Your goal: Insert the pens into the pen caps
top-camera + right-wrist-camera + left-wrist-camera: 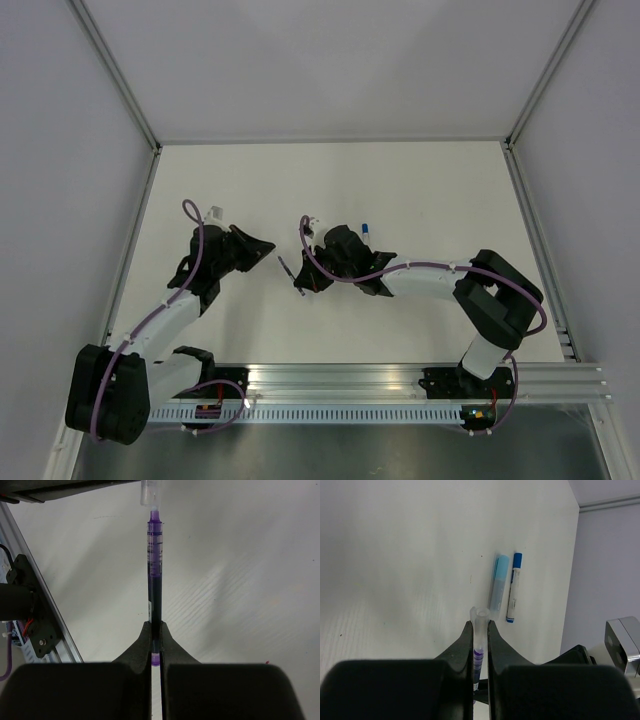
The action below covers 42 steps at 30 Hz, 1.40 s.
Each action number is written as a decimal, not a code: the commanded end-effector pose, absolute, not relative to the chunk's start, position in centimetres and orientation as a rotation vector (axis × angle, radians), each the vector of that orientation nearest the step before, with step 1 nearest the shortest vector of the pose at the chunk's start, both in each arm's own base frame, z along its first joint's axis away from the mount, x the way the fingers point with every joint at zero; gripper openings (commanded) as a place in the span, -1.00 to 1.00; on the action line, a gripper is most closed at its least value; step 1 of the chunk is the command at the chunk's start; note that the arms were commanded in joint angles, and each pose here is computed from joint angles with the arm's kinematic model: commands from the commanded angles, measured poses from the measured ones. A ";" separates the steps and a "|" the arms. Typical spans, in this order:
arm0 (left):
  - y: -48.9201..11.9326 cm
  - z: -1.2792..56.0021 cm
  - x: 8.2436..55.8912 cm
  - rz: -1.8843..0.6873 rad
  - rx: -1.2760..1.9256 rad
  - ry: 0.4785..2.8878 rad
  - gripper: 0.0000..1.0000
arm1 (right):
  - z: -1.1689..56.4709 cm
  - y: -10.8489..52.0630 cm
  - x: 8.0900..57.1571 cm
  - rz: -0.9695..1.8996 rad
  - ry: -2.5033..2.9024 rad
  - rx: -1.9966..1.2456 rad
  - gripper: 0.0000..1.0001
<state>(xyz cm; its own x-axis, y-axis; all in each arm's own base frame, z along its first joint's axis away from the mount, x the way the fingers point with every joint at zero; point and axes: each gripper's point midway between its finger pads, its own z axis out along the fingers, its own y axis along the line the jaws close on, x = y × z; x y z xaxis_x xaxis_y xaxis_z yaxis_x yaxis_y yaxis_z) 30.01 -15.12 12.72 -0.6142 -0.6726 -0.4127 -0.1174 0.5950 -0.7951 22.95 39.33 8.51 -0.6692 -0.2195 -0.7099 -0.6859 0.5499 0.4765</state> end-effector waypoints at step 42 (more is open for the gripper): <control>-22.4 16.1 28.6 -1.113 -0.016 2.005 -0.95 | 13.0 37.2 25.9 0.902 2.048 -0.600 -1.00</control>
